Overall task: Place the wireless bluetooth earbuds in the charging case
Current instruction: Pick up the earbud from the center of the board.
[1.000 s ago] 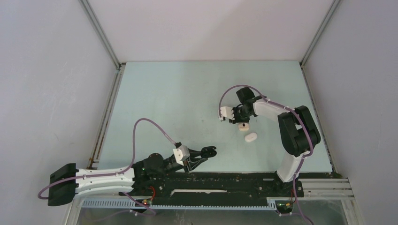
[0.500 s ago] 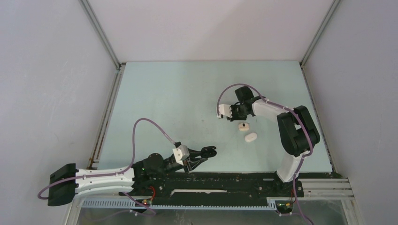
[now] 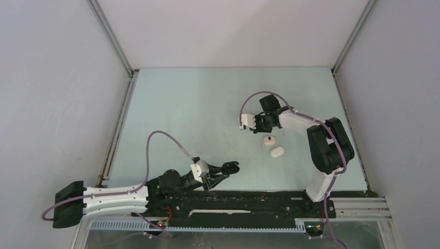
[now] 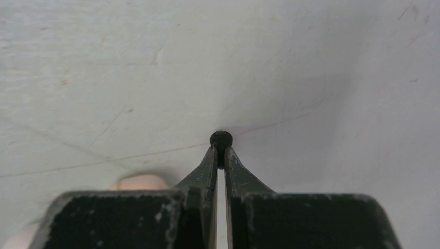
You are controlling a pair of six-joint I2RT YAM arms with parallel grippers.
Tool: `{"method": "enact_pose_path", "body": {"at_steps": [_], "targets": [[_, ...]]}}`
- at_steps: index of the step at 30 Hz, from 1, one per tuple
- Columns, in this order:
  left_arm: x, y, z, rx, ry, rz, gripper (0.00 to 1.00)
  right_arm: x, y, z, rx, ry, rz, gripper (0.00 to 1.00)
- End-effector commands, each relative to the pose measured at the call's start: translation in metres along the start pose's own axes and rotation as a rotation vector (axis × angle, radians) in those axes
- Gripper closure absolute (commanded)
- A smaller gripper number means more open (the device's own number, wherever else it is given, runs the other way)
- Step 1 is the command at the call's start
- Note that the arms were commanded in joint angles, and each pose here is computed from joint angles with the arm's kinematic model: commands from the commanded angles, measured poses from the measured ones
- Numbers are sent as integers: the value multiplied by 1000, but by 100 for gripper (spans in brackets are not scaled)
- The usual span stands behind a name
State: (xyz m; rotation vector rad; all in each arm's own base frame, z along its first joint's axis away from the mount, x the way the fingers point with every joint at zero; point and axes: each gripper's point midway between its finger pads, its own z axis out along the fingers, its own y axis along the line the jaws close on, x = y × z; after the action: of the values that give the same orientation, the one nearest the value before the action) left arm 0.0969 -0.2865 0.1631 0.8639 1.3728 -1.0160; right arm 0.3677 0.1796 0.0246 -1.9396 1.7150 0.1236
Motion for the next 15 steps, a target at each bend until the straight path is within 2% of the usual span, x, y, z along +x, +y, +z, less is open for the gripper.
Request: {"method": "enact_pose_path", "body": {"at_steps": [1,4,9,15], "targets": [[-13,-1,1,-5,-50,-9,100,-24,-5,-50,34,-55,80,100],[-13,-1,3,-1,-54,1,99,-48,5,-100,53,-142,147,100],[-12,-4,9,19,-56,19,100,-97,51,-179,13,-328,228,100],[-12,-12,20,63,-50,46,100,-138,111,-233,-71,-476,249,100]]}}
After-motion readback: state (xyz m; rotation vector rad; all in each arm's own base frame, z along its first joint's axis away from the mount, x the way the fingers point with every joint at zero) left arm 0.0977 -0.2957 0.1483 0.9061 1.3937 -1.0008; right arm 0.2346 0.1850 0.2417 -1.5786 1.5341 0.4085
